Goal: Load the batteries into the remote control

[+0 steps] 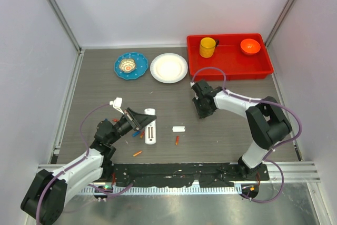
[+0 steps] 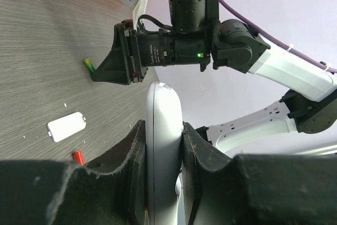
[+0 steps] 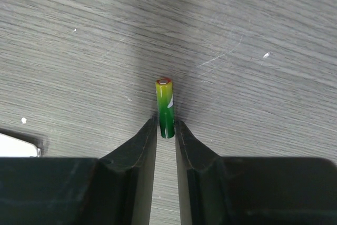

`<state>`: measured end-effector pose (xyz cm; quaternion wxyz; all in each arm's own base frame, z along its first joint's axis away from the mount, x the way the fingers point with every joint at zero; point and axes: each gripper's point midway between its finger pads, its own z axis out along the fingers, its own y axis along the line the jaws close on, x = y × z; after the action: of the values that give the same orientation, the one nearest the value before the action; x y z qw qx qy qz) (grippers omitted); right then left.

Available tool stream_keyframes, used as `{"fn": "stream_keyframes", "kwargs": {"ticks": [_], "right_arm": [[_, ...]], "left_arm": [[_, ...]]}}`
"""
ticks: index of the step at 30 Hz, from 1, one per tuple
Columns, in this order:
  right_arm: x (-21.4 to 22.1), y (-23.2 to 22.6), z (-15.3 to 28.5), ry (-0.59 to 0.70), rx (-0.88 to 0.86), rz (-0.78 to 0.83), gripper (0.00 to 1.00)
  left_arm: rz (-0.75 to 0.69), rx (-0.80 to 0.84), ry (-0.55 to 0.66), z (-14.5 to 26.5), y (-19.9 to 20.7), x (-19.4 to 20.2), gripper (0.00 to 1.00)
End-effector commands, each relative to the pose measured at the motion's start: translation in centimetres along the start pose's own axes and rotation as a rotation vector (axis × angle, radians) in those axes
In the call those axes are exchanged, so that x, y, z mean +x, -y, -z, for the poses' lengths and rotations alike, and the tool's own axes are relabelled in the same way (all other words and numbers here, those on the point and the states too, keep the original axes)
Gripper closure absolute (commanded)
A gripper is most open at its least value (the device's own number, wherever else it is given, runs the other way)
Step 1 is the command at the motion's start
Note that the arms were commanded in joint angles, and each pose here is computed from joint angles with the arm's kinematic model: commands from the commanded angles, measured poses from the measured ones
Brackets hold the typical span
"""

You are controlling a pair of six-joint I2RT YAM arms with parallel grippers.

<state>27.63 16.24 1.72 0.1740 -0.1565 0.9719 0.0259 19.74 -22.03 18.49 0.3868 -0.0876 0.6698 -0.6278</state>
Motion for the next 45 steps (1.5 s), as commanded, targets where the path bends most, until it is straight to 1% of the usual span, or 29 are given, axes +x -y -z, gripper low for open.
{"fn": "stream_keyframes", "kwargs": {"ticks": [1, 3, 6, 7, 10, 11, 12, 14, 15, 16, 17, 18, 19, 20, 21, 22, 23, 25, 26, 28, 29, 33, 36, 45], "right_arm": [[0.2, 0.0, -0.5, -0.006, -0.008, -0.009, 0.77], [0.4, 0.0, -0.6, -0.012, -0.008, -0.017, 0.81], [0.5, 0.1, -0.7, -0.018, -0.009, -0.032, 0.90], [0.5, 0.0, -0.5, -0.015, -0.010, -0.040, 0.99], [-0.3, -0.5, 1.4, 0.019, -0.036, -0.095, 0.99], [-1.7, -1.0, 3.4, 0.083, -0.061, -0.139, 0.99], [-1.9, -1.5, 4.6, 0.099, -0.088, -0.153, 0.99], [-3.5, -2.4, 7.7, 0.178, -0.132, -0.178, 0.99], [-3.6, -3.9, 10.1, 0.207, -0.199, -0.182, 0.99], [-3.8, -4.6, 11.4, 0.218, -0.224, -0.176, 0.99], [-4.6, -5.7, 13.3, 0.251, -0.259, -0.148, 0.99], [-4.0, -6.2, 14.7, 0.242, -0.271, -0.115, 0.99], [-3.5, -7.9, 15.9, 0.247, -0.302, -0.058, 0.99], [-3.7, -8.8, 17.3, 0.271, -0.326, -0.035, 0.99], [-3.3, -9.3, 18.0, 0.262, -0.339, -0.032, 0.99], [-3.0, -10.4, 19.1, 0.265, -0.377, -0.011, 0.99], [-2.7, -11.0, 19.5, 0.252, -0.406, -0.016, 0.99], [-2.2, -12.4, 20.0, 0.207, -0.466, -0.021, 0.99], [-1.9, -13.5, 21.0, 0.188, -0.526, -0.017, 0.99], [-1.9, -14.7, 21.8, 0.176, -0.583, -0.028, 0.99], [-1.9, -15.8, 22.5, 0.158, -0.633, -0.020, 0.99], [-1.7, -18.6, 23.5, 0.108, -0.718, -0.011, 0.99], [-1.3, -20.3, 23.3, 0.050, -0.752, 0.001, 0.99], [-0.2, -22.2, 21.5, -0.036, -0.739, 0.014, 0.99]], "left_arm": [[-0.032, 0.086, 0.026, -0.3, 2.4, -1.0, 1.00], [-0.031, 0.087, 0.027, -0.3, 2.5, -1.0, 1.00], [-0.029, 0.085, 0.036, -0.3, 2.5, -1.2, 1.00], [-0.027, 0.084, 0.042, -0.4, 2.5, -1.3, 1.00], [-0.017, 0.085, 0.066, -0.7, 2.7, -1.9, 1.00], [-0.013, 0.085, 0.074, -0.8, 2.8, -2.1, 1.00], [-0.001, 0.087, 0.087, -1.0, 2.8, -2.4, 1.00], [0.009, 0.087, 0.119, -1.4, 2.9, -3.2, 1.00], [0.024, 0.089, 0.128, -1.6, 2.9, -3.4, 1.00], [0.030, 0.090, 0.138, -1.9, 2.9, -3.7, 1.00], [0.031, 0.107, 0.152, -2.0, 3.3, -4.0, 1.00], [0.056, 0.083, 0.147, -2.5, 2.5, -4.0, 1.00], [0.065, 0.089, 0.150, -2.8, 2.6, -4.2, 1.00], [0.065, 0.112, 0.159, -3.0, 3.0, -4.5, 1.00], [0.069, 0.122, 0.163, -3.2, 3.1, -4.6, 1.00], [0.100, 0.104, 0.155, -3.8, 2.3, -4.5, 1.00], [0.089, 0.156, 0.171, -3.9, 3.3, -4.9, 1.00], [0.117, 0.158, 0.171, -4.6, 2.8, -4.7, 1.00], [0.109, 0.208, 0.183, -4.6, 3.8, -5.0, 1.00], [0.124, 0.222, 0.176, -5.3, 4.0, -4.9, 1.00], [0.121, 0.211, 0.170, -5.6, 3.7, -4.6, 1.00], [0.086, 0.227, 0.185, -6.1, 4.4, -4.2, 1.00], [0.065, 0.242, 0.199, -5.9, 5.0, -4.5, 1.00], [0.023, 0.256, 0.231, -4.8, 5.6, -4.7, 1.00]]}}
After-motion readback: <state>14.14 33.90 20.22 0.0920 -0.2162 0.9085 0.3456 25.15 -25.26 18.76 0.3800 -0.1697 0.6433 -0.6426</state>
